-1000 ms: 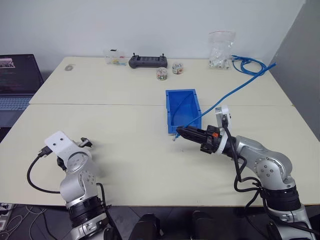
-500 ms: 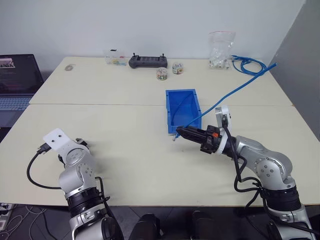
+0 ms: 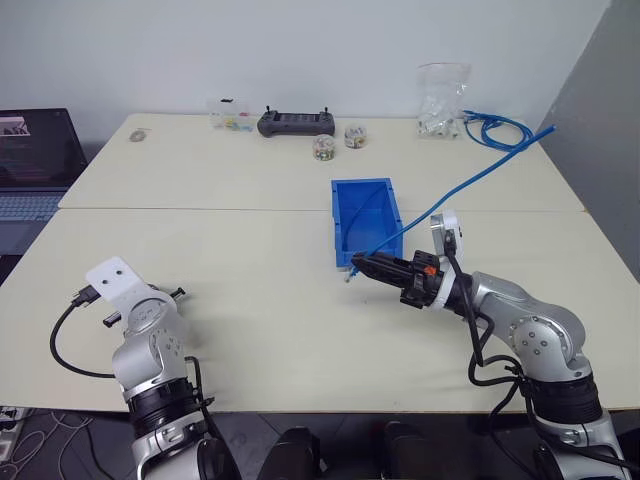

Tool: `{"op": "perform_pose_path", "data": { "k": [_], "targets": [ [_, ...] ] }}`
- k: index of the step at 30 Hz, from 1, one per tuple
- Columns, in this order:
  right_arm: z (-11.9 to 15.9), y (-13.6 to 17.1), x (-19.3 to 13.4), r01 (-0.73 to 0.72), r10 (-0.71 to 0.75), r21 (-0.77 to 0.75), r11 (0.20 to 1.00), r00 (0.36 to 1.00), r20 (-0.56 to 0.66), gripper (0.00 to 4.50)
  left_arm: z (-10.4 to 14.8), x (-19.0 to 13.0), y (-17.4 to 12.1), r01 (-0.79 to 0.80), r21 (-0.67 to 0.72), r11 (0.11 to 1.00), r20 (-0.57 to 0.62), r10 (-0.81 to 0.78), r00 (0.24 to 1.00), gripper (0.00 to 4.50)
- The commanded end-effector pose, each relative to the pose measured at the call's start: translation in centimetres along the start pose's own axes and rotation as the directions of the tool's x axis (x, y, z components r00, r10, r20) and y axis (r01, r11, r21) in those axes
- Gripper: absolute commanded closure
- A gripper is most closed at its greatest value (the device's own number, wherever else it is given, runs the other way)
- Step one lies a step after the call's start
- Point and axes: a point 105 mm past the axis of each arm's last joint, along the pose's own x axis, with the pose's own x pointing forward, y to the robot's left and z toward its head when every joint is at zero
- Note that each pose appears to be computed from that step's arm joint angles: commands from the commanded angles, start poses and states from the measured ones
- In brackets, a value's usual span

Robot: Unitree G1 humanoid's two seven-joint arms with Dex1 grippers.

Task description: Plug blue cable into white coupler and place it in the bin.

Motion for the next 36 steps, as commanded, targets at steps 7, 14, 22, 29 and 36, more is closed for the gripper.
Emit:
{"op": "perform_pose_path", "data": {
  "k": [7,14,22,29,36],
  "targets": [
    [0.1,0.6,-2.0,0.058,-0.06,-0.128,0.99,0.998,-0.017,4.46,-2.9,-8.5,-9.2,0.752,0.376,0.541,-0.181,-0.753,0.633,3.7],
    [-1.6,0.6,-4.0,0.136,-0.148,-0.165,0.977,0.987,-0.059,4.46,-5.9,-17.1,-14.7,0.872,0.395,-0.288,-0.55,-0.835,-0.026,3.7],
    [-2.9,0.7,-4.7,0.163,-0.191,-0.236,0.958,0.976,-0.101,4.46,-8.2,-19.4,-15.8,0.624,0.319,-0.713,-0.764,-0.584,-0.276,3.7],
    [-3.4,0.8,-4.0,0.147,-0.193,-0.313,0.938,0.974,-0.12,4.46,-10.0,-18.7,-16.3,0.545,0.3,-0.783,-0.813,-0.508,-0.283,3.7],
    [-4.2,0.8,-2.3,0.081,-0.153,-0.375,0.923,0.974,-0.165,4.46,-10.5,-18.3,-16.9,0.578,0.307,-0.756,-0.797,-0.536,-0.277,3.7]
  ]
}}
